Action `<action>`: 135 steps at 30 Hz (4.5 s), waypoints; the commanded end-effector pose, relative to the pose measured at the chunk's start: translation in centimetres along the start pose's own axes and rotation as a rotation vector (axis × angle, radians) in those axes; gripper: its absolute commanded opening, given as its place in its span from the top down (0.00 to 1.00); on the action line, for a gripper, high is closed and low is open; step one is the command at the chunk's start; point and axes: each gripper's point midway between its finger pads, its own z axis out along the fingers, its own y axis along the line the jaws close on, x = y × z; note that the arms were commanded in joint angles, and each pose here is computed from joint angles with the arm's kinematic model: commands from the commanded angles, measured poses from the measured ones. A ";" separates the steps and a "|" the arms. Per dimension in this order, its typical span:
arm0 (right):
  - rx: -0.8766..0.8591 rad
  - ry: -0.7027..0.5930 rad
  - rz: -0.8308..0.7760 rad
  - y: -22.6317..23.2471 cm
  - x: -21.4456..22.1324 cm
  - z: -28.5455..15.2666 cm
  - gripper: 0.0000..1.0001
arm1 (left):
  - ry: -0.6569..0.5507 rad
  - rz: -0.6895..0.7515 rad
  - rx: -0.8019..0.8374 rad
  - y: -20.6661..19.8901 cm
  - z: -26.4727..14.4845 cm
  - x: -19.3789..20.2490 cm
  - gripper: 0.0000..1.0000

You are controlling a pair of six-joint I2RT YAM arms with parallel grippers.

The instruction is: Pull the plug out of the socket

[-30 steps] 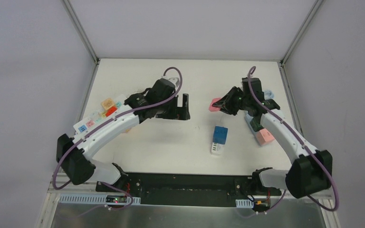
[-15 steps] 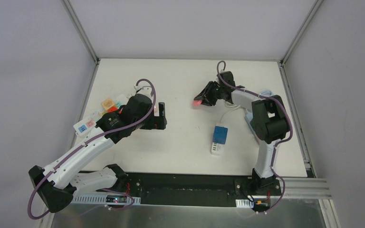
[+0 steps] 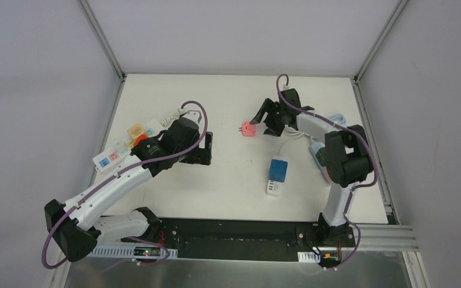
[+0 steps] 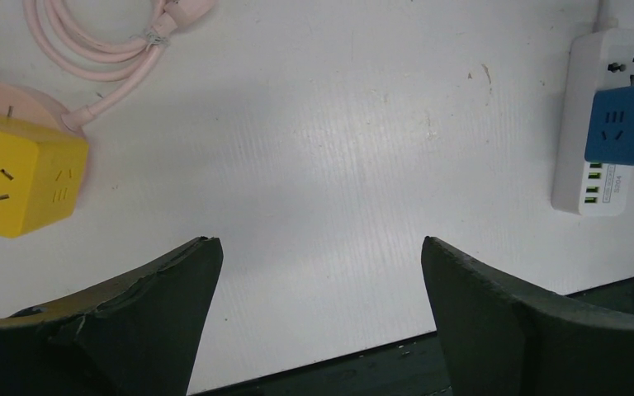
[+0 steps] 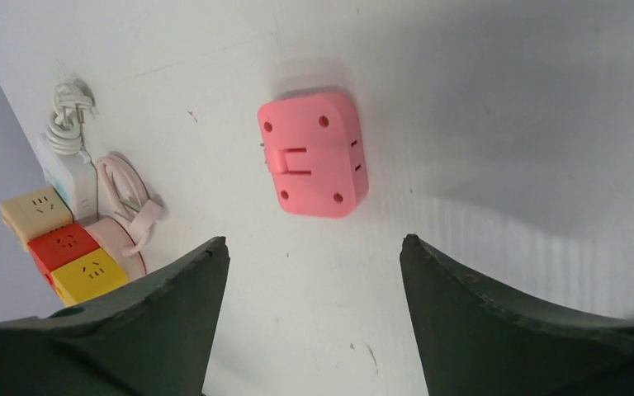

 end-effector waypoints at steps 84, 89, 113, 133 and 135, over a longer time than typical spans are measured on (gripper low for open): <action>0.658 0.151 -0.056 -13.0 16.4 -8.2 0.80 | 0.301 -0.300 0.508 -17.4 13.3 6.4 0.30; 0.641 0.119 -0.062 -11.5 15.2 -8.8 0.64 | 0.301 -0.310 0.509 -17.8 14.5 7.5 0.37; 0.429 -0.037 -0.045 -4.2 11.0 -11.2 0.47 | 0.354 -0.247 0.335 -14.2 16.5 11.5 0.54; 0.354 0.010 0.040 -0.5 10.6 -10.8 1.00 | 0.398 -0.143 0.361 -14.7 17.8 13.3 0.71; 0.333 0.008 0.040 0.1 9.8 -11.6 1.00 | 0.408 -0.132 0.323 -13.5 17.8 14.4 0.72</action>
